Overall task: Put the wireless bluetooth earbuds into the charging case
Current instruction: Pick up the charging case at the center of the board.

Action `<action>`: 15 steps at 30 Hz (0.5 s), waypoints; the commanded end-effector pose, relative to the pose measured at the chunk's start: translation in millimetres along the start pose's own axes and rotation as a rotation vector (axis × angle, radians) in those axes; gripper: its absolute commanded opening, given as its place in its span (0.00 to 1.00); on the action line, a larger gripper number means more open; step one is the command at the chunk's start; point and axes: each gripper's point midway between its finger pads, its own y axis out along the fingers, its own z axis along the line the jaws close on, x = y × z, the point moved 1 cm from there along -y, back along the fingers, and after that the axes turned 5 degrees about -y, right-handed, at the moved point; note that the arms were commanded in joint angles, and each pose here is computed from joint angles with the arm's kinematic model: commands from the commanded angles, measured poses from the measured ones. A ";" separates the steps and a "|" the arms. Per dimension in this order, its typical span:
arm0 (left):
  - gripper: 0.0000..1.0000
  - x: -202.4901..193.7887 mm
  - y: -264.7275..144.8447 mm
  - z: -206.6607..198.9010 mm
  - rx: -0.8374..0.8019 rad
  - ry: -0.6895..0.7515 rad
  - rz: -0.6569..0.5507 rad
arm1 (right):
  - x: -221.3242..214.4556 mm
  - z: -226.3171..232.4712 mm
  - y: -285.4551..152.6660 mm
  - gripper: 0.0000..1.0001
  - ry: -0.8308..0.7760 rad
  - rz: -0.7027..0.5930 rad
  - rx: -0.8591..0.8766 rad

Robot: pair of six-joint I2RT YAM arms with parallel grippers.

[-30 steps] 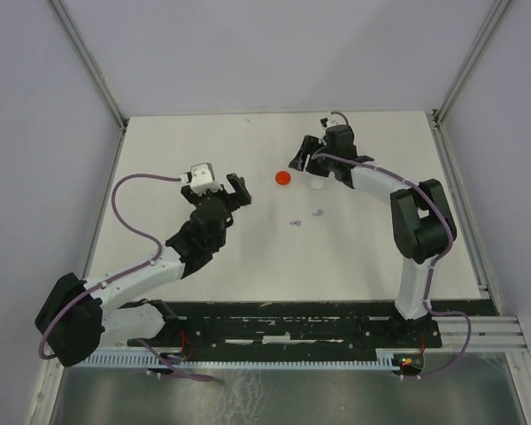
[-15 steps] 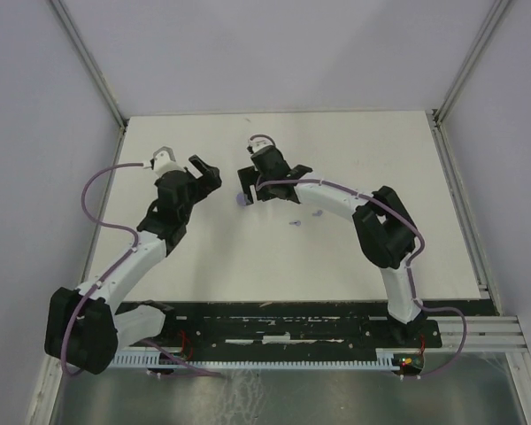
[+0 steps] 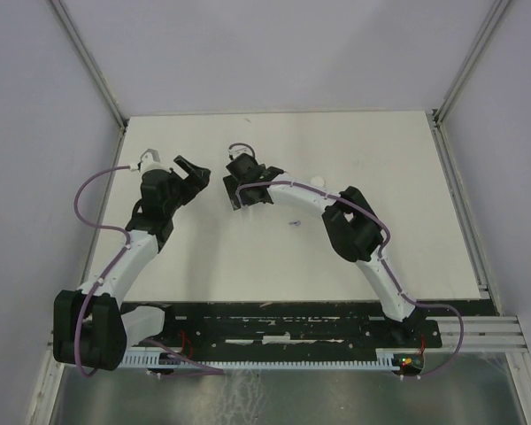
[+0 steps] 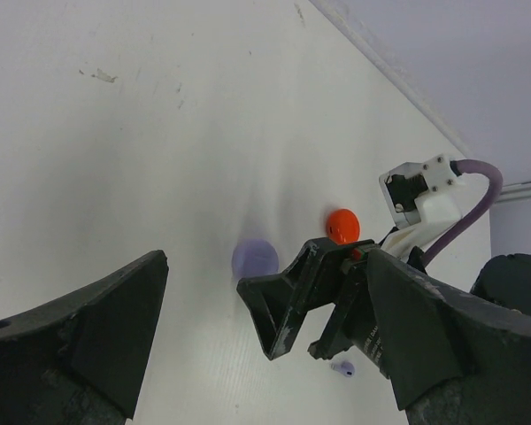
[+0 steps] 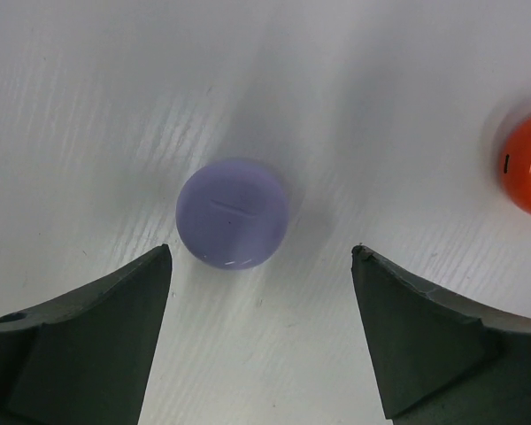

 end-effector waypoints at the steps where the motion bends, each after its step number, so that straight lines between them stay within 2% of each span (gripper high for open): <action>1: 0.99 3.5 -1.4 -8.2 -0.058 -0.046 0.000 | 14.2 4.8 1.5 0.89 0.017 -0.028 -0.027; 15: 0.99 1.1 4.6 2.7 -0.038 -0.052 0.007 | 7.9 20.2 19.4 0.71 0.043 -0.020 0.006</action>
